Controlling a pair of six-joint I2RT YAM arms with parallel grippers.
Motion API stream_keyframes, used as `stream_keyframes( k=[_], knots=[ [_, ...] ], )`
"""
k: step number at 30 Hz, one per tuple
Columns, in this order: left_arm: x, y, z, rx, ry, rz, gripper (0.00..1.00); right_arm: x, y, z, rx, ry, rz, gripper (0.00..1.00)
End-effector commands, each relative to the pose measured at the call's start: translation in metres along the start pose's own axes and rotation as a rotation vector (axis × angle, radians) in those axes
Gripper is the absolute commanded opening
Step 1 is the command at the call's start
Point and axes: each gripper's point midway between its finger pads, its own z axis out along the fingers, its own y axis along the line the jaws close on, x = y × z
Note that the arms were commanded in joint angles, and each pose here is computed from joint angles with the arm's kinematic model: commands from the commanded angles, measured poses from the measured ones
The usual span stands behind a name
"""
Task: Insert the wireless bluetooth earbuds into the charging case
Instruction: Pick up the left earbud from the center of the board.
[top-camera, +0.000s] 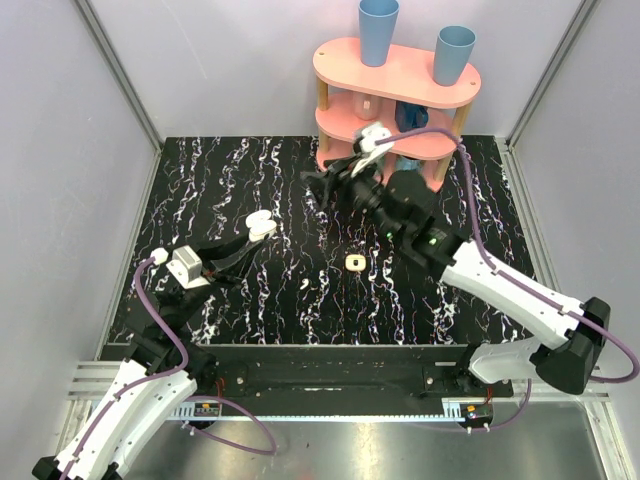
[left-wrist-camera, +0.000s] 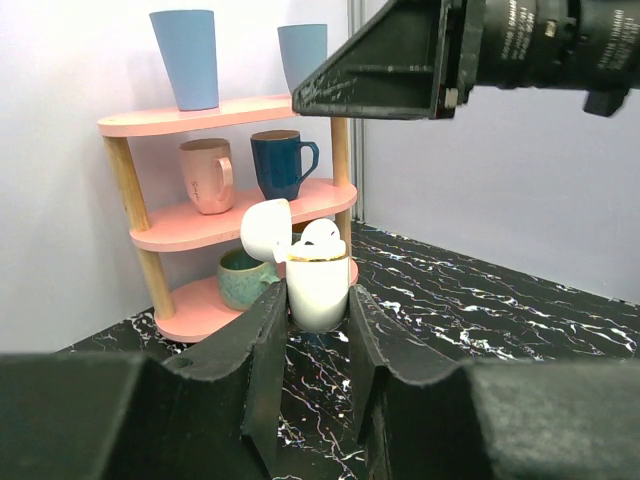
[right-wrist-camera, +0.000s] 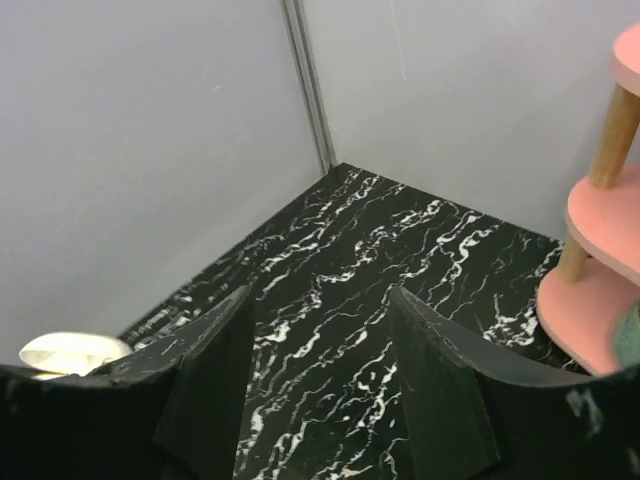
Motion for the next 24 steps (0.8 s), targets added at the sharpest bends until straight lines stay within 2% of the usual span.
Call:
stream_keyframes(
  k=[1, 3, 5, 8, 9, 12, 15, 19, 23, 24],
  knots=[
    [-0.019, 0.000, 0.003, 0.004, -0.065, 0.017, 0.00, -0.023, 0.023, -0.020, -0.211, 0.047, 0.309, 0.64],
    [-0.019, -0.001, 0.003, 0.010, -0.067, 0.014, 0.00, -0.022, 0.037, -0.024, -0.306, 0.075, 0.361, 0.62],
    [-0.019, -0.001, 0.004, 0.010, -0.067, 0.014, 0.00, -0.015, 0.041, -0.026, -0.328, 0.093, 0.404, 0.63],
    [-0.022, -0.002, 0.004, 0.017, -0.072, 0.016, 0.00, 0.003, 0.024, -0.024, -0.238, 0.134, 0.519, 0.63],
    [-0.023, -0.003, 0.005, 0.019, -0.076, 0.017, 0.00, 0.013, 0.004, -0.021, -0.129, 0.146, 0.580, 0.63],
    [-0.024, -0.004, 0.006, 0.026, -0.083, 0.012, 0.00, 0.048, -0.016, -0.019, -0.050, 0.216, 0.655, 0.59],
    [-0.024, -0.006, 0.007, 0.039, -0.087, 0.004, 0.00, 0.073, -0.014, -0.016, -0.063, 0.269, 0.656, 0.59],
    [-0.016, -0.007, 0.007, 0.048, -0.110, 0.000, 0.00, 0.116, -0.037, -0.017, 0.067, 0.347, 0.645, 0.62],
    [-0.009, -0.009, 0.007, 0.061, -0.142, -0.016, 0.00, 0.177, -0.053, -0.029, 0.172, 0.520, 0.638, 0.61],
    [-0.015, -0.010, 0.007, 0.067, -0.181, -0.009, 0.00, 0.189, -0.052, -0.031, 0.173, 0.550, 0.648, 0.60]
  ],
)
